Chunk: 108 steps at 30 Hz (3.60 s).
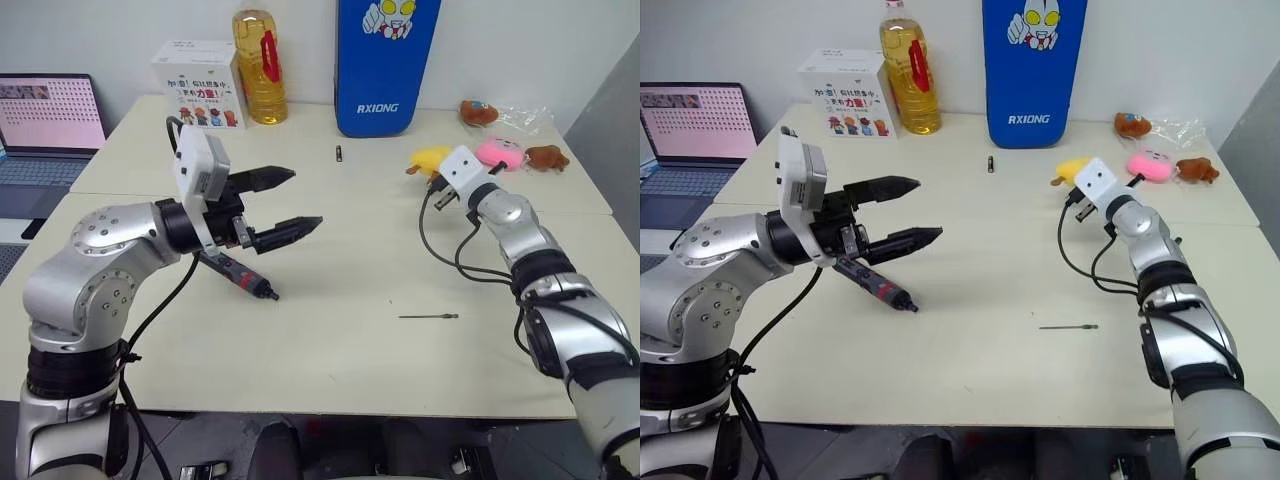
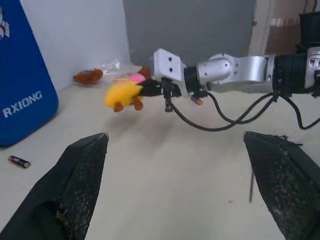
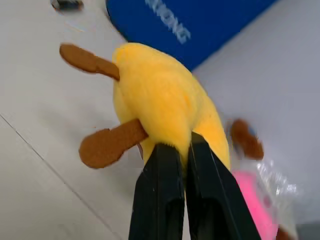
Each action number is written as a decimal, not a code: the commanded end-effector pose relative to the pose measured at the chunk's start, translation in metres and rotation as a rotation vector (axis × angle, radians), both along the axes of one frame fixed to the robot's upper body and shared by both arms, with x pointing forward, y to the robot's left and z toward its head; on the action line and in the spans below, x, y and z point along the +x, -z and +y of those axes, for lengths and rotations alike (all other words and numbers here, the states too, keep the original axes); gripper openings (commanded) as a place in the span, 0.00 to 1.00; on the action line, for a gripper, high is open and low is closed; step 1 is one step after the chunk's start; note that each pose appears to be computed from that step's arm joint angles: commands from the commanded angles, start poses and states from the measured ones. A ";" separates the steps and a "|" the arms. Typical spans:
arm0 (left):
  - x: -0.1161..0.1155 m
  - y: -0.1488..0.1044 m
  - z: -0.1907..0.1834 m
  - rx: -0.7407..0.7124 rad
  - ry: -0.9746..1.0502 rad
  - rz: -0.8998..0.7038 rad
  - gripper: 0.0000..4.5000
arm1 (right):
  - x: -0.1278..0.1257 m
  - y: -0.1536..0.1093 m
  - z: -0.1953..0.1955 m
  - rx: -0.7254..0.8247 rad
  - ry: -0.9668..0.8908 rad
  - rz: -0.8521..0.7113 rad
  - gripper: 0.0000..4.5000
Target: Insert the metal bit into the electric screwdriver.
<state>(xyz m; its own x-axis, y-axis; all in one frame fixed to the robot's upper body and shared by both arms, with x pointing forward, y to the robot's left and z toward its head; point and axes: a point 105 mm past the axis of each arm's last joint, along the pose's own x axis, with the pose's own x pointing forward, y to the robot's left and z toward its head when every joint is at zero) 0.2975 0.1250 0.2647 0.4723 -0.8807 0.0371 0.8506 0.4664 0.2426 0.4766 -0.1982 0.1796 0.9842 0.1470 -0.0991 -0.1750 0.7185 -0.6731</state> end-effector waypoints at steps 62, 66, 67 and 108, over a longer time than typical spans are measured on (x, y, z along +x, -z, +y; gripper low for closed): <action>0.046 0.110 0.066 1.327 0.595 -0.145 1.00 | -0.256 0.022 0.159 0.629 -0.774 0.428 0.99; 0.050 0.116 0.063 1.340 0.605 -0.153 1.00 | -0.256 0.024 0.159 0.630 -0.756 0.431 0.99; 0.050 0.117 0.060 1.329 0.610 -0.152 1.00 | -0.256 0.025 0.159 0.631 -0.753 0.432 0.99; 0.075 0.072 -0.002 0.977 0.483 -0.082 0.37 | -0.253 0.021 0.133 0.580 -0.690 0.385 1.00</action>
